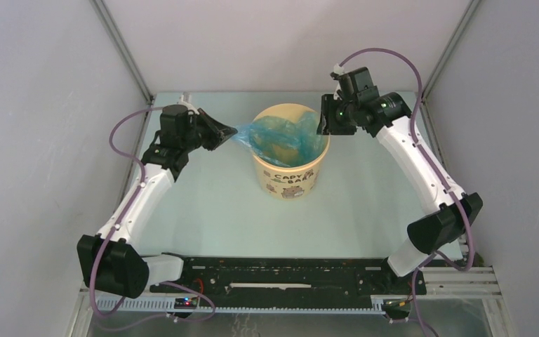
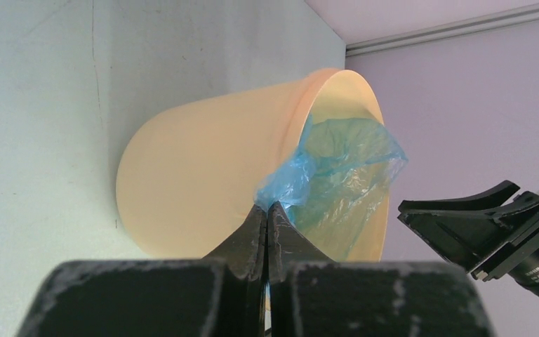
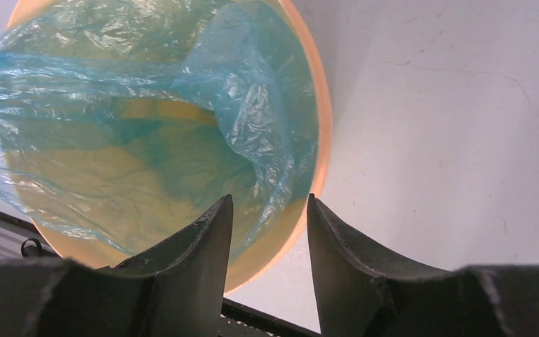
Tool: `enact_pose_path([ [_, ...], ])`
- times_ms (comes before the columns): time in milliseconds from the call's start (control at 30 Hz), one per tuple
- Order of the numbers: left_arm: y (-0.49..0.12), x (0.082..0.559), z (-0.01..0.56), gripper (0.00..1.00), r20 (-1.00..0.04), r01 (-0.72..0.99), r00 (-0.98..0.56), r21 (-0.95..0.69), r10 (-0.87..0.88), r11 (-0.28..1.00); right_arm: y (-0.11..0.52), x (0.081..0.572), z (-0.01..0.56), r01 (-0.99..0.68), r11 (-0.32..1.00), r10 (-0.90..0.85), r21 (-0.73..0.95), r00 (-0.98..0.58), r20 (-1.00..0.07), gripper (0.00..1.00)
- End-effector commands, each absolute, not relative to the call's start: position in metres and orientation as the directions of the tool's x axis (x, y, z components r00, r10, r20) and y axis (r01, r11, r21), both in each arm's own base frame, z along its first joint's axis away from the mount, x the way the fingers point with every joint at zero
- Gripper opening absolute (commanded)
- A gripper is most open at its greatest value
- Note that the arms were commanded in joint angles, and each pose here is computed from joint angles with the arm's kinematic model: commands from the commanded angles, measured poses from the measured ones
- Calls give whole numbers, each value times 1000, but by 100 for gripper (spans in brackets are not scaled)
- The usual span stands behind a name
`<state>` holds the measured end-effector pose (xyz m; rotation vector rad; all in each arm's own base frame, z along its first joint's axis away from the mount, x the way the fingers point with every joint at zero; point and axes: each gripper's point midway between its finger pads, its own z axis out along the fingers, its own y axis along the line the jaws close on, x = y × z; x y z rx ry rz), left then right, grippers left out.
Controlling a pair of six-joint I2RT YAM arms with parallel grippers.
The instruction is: Put the trash bags into the trash bin
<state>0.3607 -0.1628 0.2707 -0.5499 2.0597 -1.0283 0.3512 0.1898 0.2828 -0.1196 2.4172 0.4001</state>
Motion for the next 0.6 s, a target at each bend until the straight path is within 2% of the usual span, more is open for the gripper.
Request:
enact_pose_path([
  [0,-164,356,272,0,-447,-11,-632,-812,-633,584,206,366,294,-242,927,23,287,-726,-687,51],
  [100,-164,356,273,0,-449,-8,-631,-811,-632,585,204,373,289,-224,936,25,273,-728,-685,44],
  [567,-165,357,272,0,-451,-4,-635,-810,-628,586,211,391,263,-170,969,1,177,-717,-697,45],
])
